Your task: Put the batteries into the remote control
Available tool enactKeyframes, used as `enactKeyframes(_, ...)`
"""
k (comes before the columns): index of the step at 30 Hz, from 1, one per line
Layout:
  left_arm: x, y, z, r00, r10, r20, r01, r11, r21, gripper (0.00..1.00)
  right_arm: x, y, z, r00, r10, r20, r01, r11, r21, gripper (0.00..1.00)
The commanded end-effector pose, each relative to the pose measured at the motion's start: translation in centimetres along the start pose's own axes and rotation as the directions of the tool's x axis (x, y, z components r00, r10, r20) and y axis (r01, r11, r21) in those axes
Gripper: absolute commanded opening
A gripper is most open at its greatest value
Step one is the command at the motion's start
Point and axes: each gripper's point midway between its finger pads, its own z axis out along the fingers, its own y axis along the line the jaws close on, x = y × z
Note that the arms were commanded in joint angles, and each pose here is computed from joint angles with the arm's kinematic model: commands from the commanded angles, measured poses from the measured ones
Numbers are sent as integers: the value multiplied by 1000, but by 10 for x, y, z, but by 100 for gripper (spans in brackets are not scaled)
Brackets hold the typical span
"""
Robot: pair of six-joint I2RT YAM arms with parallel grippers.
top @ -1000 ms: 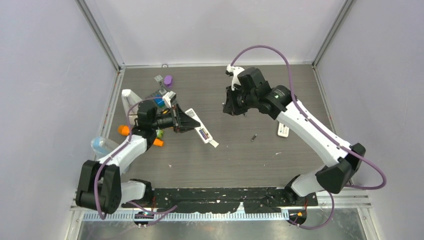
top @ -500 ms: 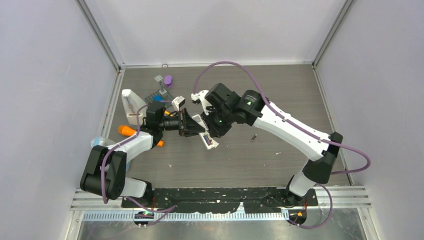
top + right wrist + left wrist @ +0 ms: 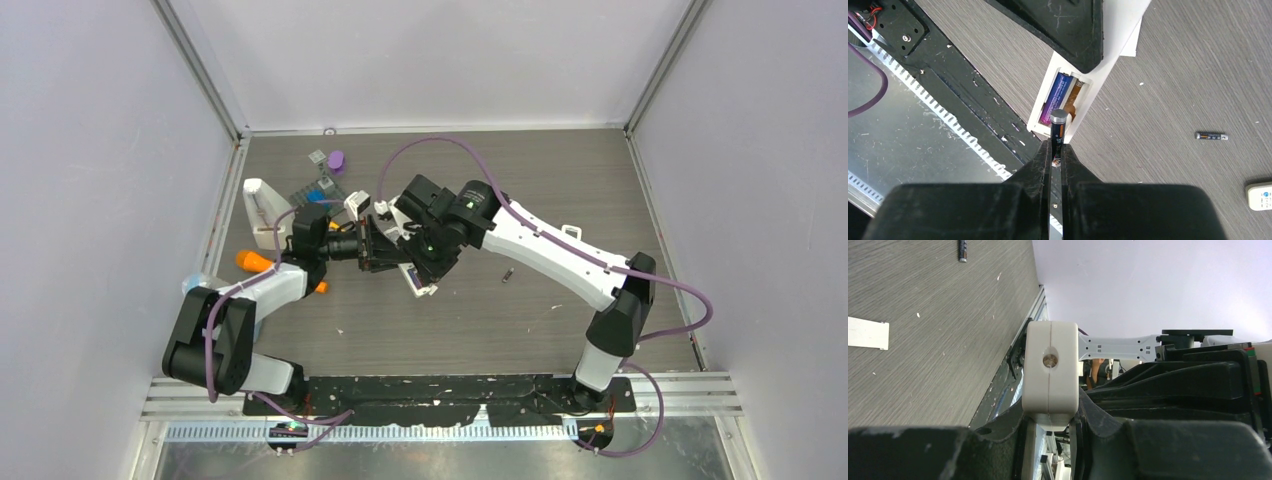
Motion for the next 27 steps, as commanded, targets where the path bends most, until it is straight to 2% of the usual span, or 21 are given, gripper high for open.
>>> enactKeyframes(1,-2,-10,0,999,54,6,-54,998,39,0,-7,6,-2,1000,-1,9,1,1000,3,9)
enactKeyframes(14,0,-13,-1,998,58,8,-59,997,45,0,-9,-6,7,996,89,-15,-87,991,99,15)
enactKeyframes(23,-1,-13,-1,998,59,20,-60,997,42,0,-2,-1,9,992,113,-49,-110,991,73,17)
enactKeyframes(27,-1,-14,-1,998,60,19,-61,997,43,0,-2,2,11,992,114,-51,-111,992,62,23)
